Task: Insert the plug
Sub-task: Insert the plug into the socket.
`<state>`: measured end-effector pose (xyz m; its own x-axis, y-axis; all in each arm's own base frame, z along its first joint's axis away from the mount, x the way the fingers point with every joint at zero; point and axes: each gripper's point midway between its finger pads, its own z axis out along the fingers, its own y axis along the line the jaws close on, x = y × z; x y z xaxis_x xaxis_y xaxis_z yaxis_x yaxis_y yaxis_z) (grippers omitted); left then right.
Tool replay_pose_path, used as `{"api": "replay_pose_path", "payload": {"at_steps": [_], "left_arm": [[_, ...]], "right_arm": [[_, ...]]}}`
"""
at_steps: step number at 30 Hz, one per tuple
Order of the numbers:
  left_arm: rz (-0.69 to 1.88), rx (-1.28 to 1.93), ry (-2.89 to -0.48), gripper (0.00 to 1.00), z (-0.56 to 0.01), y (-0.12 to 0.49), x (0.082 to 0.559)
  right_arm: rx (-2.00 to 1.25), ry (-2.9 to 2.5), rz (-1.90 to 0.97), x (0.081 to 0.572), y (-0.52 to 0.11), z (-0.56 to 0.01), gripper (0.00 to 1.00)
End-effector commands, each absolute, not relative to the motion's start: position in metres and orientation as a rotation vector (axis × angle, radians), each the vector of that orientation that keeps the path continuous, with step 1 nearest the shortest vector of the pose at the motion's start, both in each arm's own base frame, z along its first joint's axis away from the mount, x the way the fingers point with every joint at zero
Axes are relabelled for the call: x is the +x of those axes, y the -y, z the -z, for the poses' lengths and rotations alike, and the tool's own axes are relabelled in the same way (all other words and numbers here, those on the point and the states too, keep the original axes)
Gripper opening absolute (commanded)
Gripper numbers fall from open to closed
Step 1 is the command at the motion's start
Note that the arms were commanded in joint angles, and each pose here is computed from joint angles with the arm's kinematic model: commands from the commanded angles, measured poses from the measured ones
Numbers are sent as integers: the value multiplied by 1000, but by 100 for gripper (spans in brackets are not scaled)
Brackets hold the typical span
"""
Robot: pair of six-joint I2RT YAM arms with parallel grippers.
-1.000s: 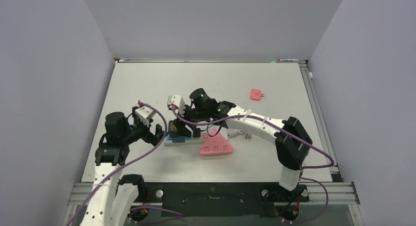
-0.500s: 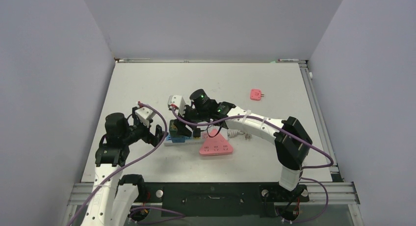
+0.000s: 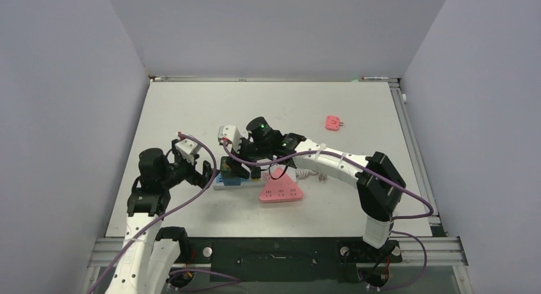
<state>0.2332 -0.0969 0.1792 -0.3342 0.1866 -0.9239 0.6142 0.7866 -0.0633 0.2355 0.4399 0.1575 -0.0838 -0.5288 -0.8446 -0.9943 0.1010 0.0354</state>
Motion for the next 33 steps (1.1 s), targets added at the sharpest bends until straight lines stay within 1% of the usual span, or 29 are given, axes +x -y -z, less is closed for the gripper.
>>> {"api": "replay_pose_path", "payload": {"at_steps": [1, 7, 14, 33], "left_arm": [[459, 510, -1817, 96, -192, 92, 255], [432, 430, -1751, 96, -196, 88, 272], [569, 489, -1676, 96, -217, 110, 264], [517, 656, -1832, 98, -160, 108, 250]], "right_arm": [[-1540, -1691, -833, 238, -444, -150, 10], [-1551, -1686, -833, 237, -446, -151, 10], [-1565, -1686, -830, 236, -447, -151, 10], [-1579, -1700, -830, 235, -447, -142, 10]]}}
